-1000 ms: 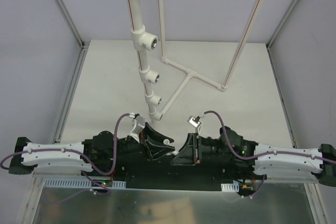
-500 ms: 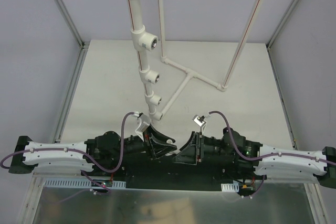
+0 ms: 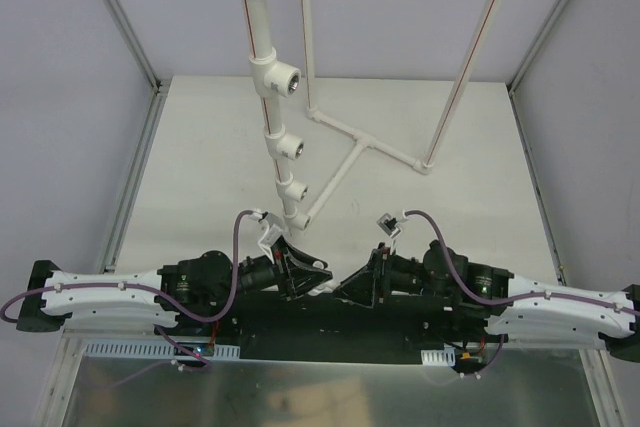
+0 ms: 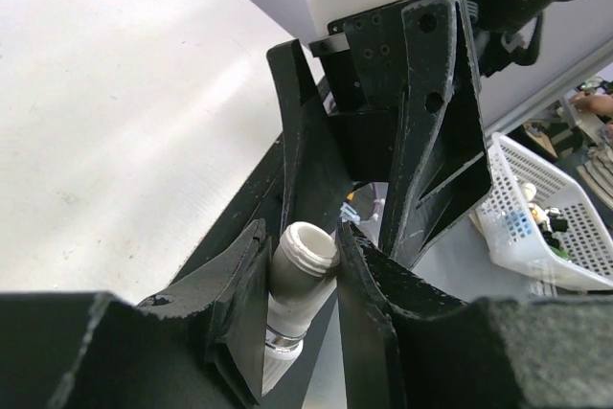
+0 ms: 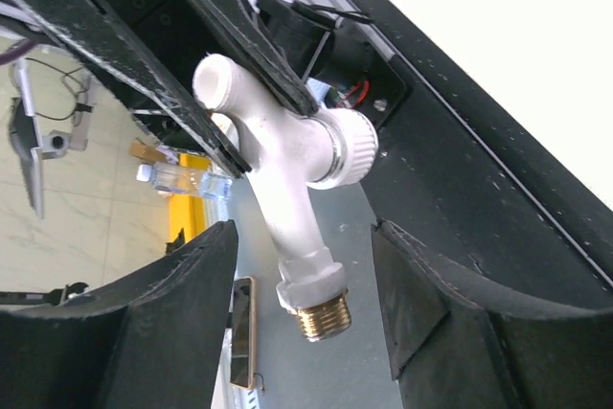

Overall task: Install the water faucets
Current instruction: Pick up the water faucet from the center of the board.

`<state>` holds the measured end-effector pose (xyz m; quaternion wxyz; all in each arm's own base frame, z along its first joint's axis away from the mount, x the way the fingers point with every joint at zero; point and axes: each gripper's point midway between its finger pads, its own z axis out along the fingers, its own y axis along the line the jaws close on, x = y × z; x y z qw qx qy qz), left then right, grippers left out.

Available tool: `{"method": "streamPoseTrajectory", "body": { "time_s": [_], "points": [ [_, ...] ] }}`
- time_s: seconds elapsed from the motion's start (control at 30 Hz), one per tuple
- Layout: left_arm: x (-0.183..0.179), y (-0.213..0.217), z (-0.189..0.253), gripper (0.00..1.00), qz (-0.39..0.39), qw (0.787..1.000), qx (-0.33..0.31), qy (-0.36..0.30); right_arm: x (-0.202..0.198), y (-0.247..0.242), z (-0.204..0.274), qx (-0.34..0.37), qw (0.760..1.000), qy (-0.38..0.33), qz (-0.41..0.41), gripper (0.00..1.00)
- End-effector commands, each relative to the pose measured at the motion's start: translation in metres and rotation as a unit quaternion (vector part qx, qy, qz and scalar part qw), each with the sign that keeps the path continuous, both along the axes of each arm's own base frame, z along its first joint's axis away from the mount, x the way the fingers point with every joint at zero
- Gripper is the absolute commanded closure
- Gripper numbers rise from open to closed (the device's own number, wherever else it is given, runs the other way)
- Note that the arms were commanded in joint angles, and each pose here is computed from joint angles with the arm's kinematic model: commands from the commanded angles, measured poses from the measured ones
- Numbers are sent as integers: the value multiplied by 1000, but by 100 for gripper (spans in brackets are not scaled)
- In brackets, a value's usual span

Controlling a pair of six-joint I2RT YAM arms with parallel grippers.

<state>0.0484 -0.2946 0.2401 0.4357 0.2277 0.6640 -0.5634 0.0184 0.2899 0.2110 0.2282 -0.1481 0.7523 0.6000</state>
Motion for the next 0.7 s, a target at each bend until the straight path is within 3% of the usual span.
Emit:
{"method": "streamPoseTrajectory", "body": {
  "time_s": [0.0,0.33,0.47,0.67],
  "points": [
    [8,4,28,100,29,999,-33,15,14,2,7,-20,999,-18,-32,37],
    [33,19,25,100,108,994,-22,26,30,-3,1,-58,995,3,-85,40],
    [46,24,24,100,145,989,-18,26,44,-13,3,-61,987,34,-144,41],
    [59,22,21,100,184,983,1,14,72,-33,2,-6,946,168,-278,40]
  ]
}}
